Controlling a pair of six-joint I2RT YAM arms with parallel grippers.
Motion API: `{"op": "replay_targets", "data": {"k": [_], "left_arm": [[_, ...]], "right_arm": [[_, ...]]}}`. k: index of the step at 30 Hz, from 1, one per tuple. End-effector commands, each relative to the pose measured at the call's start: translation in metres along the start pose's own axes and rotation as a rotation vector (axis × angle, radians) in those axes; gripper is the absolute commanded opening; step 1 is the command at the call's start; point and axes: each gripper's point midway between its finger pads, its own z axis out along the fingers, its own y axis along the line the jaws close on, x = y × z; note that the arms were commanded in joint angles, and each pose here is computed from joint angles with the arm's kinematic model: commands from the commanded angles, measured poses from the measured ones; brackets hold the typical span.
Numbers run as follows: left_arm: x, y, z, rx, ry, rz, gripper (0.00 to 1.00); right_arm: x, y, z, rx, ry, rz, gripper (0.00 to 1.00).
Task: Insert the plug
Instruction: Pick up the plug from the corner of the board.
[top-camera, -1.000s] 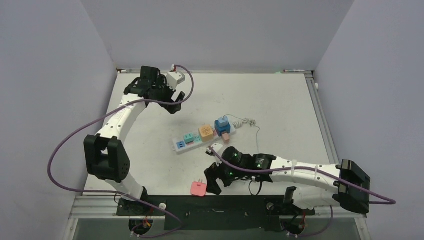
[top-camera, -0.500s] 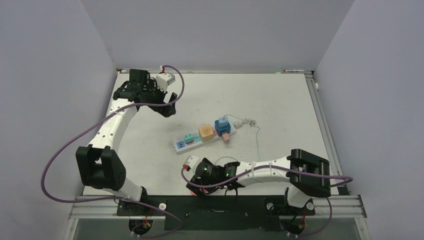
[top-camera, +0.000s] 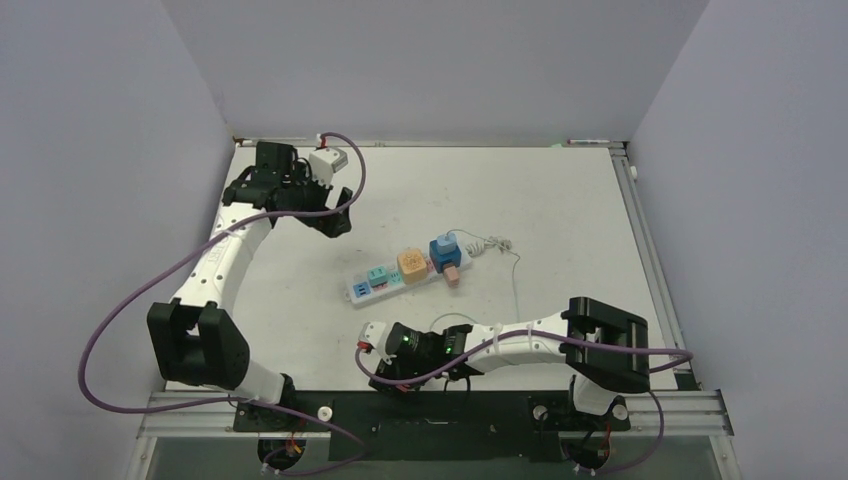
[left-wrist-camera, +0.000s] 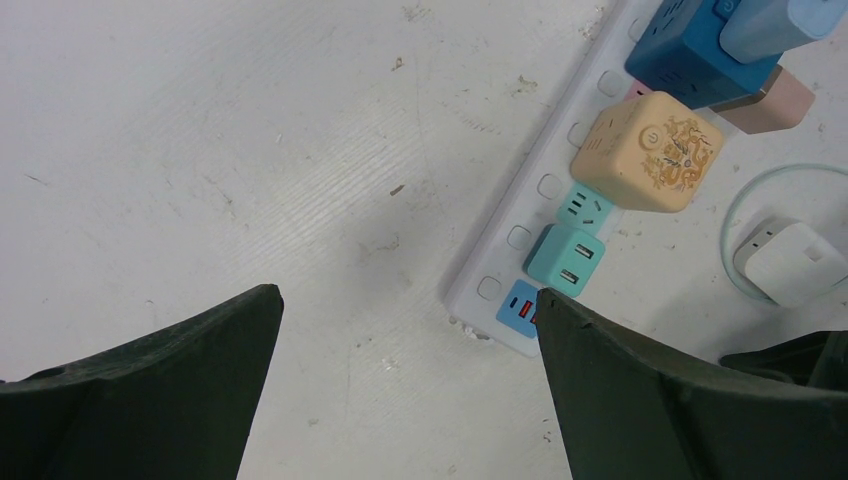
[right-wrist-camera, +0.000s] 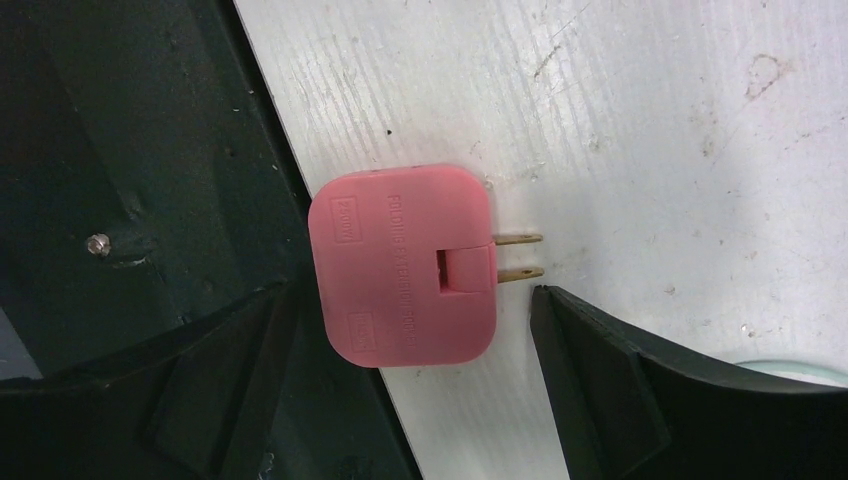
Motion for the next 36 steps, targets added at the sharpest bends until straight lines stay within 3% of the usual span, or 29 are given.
{"op": "replay_targets", "data": {"k": [1,8,13,20,28,33,34,36], "left_arm": [[-0.016,-0.011,-0.024,-0.003,-0.072,0.008,0.96],[-0.004,-0.025,-0.036,0.027,-0.079,0.065,0.96],[0.001,-0.043,-0.043,0.107,-0.096,0.119,0.96],[0.031,-0.07,-0.053,0.223,-0.1,0.337,0.96],[0.042,-0.078,-0.058,0.244,-0.099,0.389,0.96],[0.042,-0.073,-0.06,0.21,-0.111,0.424,0.96],[0.041,-0.072,-0.06,0.205,-0.106,0.424,0.96],[0.041,-0.071,-0.059,0.207,-0.096,0.416,0.96]], "right_arm": [[0.006,0.004,0.001,-0.035,-0.004,-0.007,0.9],[0.005,-0.014,-0.001,0.043,-0.055,0.04,0.98],[-0.015,-0.017,-0.018,0.04,-0.142,0.07,0.95],[-0.036,-0.02,-0.043,0.016,-0.228,0.101,0.94],[-0.017,-0.015,-0.037,0.059,-0.208,0.085,0.93],[-0.01,-0.005,-0.03,0.057,-0.192,0.047,1.0],[-0.008,-0.002,-0.027,0.053,-0.183,0.037,0.91],[-0.005,-0.001,-0.02,0.064,-0.163,0.014,0.9]]}}
